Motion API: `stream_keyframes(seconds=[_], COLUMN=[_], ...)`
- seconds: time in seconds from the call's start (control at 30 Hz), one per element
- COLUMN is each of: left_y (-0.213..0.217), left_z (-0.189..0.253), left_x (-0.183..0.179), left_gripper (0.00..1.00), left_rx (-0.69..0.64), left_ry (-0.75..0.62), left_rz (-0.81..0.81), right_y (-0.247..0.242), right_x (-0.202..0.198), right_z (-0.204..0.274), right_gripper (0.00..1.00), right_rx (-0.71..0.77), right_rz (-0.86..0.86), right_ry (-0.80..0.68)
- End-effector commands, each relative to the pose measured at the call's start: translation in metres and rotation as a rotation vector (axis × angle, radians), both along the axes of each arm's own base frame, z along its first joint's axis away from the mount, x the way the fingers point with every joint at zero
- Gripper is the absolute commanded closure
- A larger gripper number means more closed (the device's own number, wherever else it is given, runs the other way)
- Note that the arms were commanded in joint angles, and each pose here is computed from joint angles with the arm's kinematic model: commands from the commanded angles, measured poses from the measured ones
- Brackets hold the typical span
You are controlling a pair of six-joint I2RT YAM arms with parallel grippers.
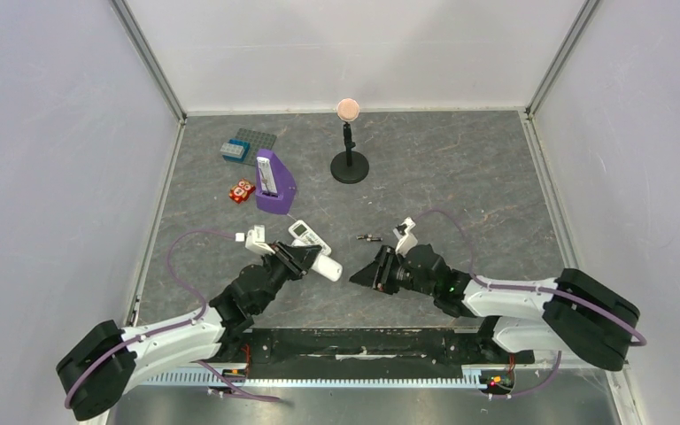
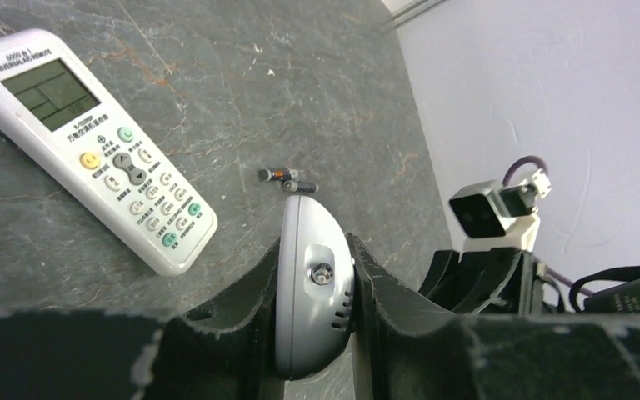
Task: Load the batteries into the remote control
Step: Remove the battery cover from the remote control.
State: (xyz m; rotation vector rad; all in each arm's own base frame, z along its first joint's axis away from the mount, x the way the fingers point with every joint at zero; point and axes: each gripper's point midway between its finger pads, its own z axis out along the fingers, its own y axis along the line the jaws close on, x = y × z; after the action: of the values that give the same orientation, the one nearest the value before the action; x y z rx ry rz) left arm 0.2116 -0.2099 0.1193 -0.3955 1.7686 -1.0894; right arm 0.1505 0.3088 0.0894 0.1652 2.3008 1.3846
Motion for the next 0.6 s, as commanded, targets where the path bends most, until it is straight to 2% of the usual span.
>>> stream_keyframes(seconds=[0.0, 0.27, 0.57], left_y=[0.021, 0.019, -0.015], left_z=[-0.025, -0.033, 0.008], left_x=[-0.004, -0.007, 0.001], left_gripper=[0.98, 0.98, 0.98], left_rx=[-0.005, 0.156, 0.222], left_ry=[0.015, 0.045, 0.013], left_rz=[0.066, 0.021, -0.105], right_y=[0.016, 0.027, 0.013], right_x=[0.007, 0.01, 0.022], right_z=[0.018, 0.021, 0.023], right_gripper=[0.61, 0.59, 0.57], right_rx=[0.108, 0.157, 0.077], right_rz=[-0.038, -0.06, -0.128], right_ry=[-0.036, -0.02, -0.059])
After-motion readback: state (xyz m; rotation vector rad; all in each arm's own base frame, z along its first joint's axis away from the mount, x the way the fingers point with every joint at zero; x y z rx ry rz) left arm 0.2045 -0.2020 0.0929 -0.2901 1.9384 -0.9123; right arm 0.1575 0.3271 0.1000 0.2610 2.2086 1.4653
